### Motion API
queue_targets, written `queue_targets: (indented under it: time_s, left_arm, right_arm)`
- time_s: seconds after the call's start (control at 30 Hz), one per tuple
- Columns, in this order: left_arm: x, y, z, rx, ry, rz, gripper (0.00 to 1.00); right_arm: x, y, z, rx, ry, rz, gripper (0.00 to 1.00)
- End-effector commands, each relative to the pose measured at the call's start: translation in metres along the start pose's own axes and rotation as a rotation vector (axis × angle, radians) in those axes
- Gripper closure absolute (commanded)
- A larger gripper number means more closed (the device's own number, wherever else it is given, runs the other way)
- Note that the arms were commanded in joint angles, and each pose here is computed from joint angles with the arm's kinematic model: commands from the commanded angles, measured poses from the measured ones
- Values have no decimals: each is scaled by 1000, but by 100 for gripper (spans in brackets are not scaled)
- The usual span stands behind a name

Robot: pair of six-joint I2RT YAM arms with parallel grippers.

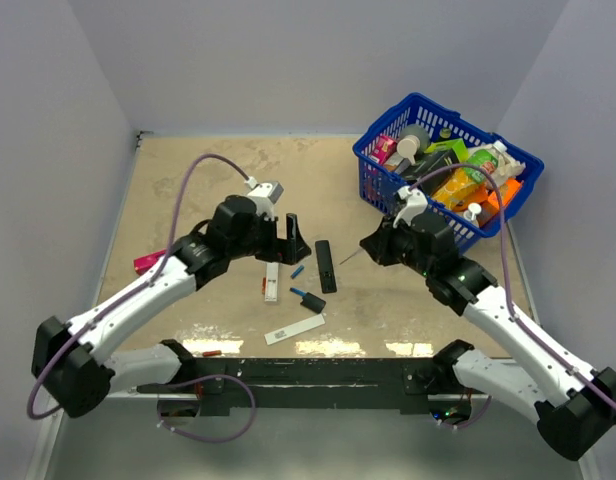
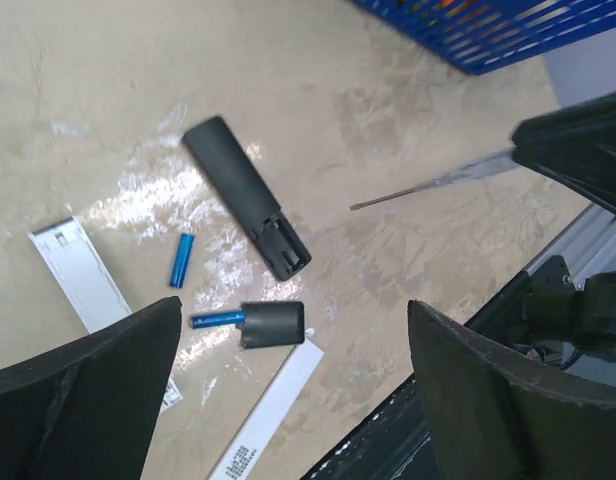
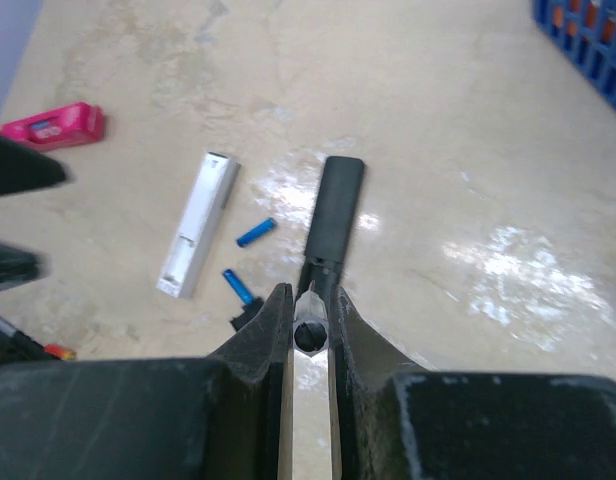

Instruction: Unload the batteries from the remote control

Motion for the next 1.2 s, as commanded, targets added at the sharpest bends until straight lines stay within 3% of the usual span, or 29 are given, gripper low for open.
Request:
queue_targets:
  time_s: [0.0, 0.1, 0.3, 0.57, 0.73, 0.9, 1.07, 1.17]
  left_arm:
    - [-13, -42, -13, -68, 128, 50, 0]
    - [-12, -65, -12, -105, 180, 46, 0]
    - [8, -90, 0, -206, 268, 14, 0]
    - [18, -110, 16, -308, 299, 86, 0]
    - [17, -125, 20, -392, 325, 162, 0]
    - [18, -131, 21, -413, 301, 158, 0]
    - [18, -137, 22, -446, 293, 178, 0]
    - [19, -134, 22, -436, 292, 167, 0]
  right_arm:
    - [-12, -17, 7, 219, -67, 134, 97]
    - [-3, -29, 11, 327, -65, 43, 96]
    - [12, -27, 3, 406, -50, -88, 91]
    - [2, 45, 27, 650, -43, -11, 84]
    - [-5, 77, 28, 607, 22, 116, 73]
    - [-9, 99, 38, 575, 89, 181, 73]
    - [-11, 100, 36, 543, 95, 214, 65]
    - [-7, 89, 16, 449, 69, 176, 58]
Point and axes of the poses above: each gripper's point midway between its finger pads, its own y axis out along the fingers, its own x axis along the line the jaws close on, z = x × y, the point moved 8 cm from there along -y, back along the fingers, and after that the axes turned 12 degrees about -y, right-handed, at the moved point
